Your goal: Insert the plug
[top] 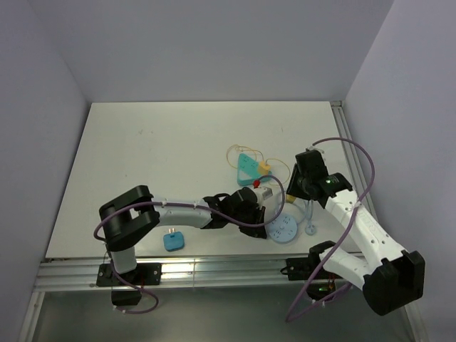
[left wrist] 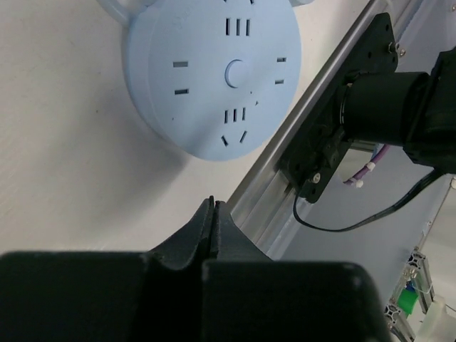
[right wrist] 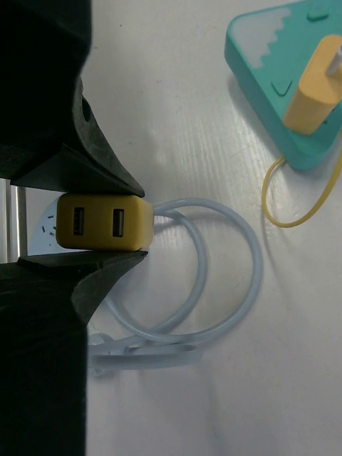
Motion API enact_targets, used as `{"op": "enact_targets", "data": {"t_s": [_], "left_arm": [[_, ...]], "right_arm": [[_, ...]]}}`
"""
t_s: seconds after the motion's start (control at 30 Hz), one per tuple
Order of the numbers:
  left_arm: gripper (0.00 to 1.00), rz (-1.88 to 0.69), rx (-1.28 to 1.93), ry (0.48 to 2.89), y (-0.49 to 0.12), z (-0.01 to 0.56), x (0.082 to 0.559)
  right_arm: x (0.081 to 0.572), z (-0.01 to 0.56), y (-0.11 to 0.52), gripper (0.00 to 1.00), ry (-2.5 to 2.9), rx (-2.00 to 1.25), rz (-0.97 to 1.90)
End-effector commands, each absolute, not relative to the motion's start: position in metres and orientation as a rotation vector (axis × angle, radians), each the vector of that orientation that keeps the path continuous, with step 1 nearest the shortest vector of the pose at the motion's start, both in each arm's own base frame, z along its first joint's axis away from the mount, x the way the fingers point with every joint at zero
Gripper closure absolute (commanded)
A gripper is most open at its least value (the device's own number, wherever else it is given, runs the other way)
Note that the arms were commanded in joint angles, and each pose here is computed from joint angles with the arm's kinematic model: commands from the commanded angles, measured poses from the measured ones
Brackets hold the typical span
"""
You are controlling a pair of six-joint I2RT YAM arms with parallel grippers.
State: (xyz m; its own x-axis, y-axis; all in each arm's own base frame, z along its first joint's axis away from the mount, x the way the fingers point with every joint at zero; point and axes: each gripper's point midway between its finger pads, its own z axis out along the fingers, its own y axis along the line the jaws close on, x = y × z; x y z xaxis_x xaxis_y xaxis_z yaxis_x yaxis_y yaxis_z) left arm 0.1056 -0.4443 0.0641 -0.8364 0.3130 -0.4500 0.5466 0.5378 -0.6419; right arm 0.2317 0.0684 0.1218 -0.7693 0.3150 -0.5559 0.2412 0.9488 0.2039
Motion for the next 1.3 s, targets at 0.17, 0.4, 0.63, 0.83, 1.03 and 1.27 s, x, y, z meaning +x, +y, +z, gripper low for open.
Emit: {"op": "enact_targets", "data": {"t_s": [0.17, 0.4, 0.63, 0.83, 1.03, 1.27], "left_arm": [[0.99, -1.302, 0.721, 2.481, -0.474, 0.069, 0.099], [0.98, -1.337, 0.738, 2.471, -0.488, 0.061, 0.1], [0.94, -1.301, 0.774, 2.495, -0.485, 0.047, 0.1], [0.94, -1.266, 0.79, 2.498, -0.479, 0.04, 0.104], [0.89, -1.146, 0.647, 2.478, -0.453, 0.043, 0.136], [0.87, -0.983, 0.532, 2.464, -0.419, 0.044, 0.174]], "right_arm": [[0.212, 0.111, 0.056, 1.0, 2.54, 0.551, -0.009], [0.192, 0.099, 0.043, 1.0, 2.582, 0.603, -0.267], [0.176, 0.085, 0.035, 1.0, 2.65, 0.597, -0.434], [0.17, 0.07, 0.067, 1.0, 2.717, 0.549, -0.302], [0.182, 0.073, 0.124, 1.0, 2.674, 0.578, 0.118], [0.188, 0.095, 0.126, 1.0, 2.545, 0.607, 0.263]]}}
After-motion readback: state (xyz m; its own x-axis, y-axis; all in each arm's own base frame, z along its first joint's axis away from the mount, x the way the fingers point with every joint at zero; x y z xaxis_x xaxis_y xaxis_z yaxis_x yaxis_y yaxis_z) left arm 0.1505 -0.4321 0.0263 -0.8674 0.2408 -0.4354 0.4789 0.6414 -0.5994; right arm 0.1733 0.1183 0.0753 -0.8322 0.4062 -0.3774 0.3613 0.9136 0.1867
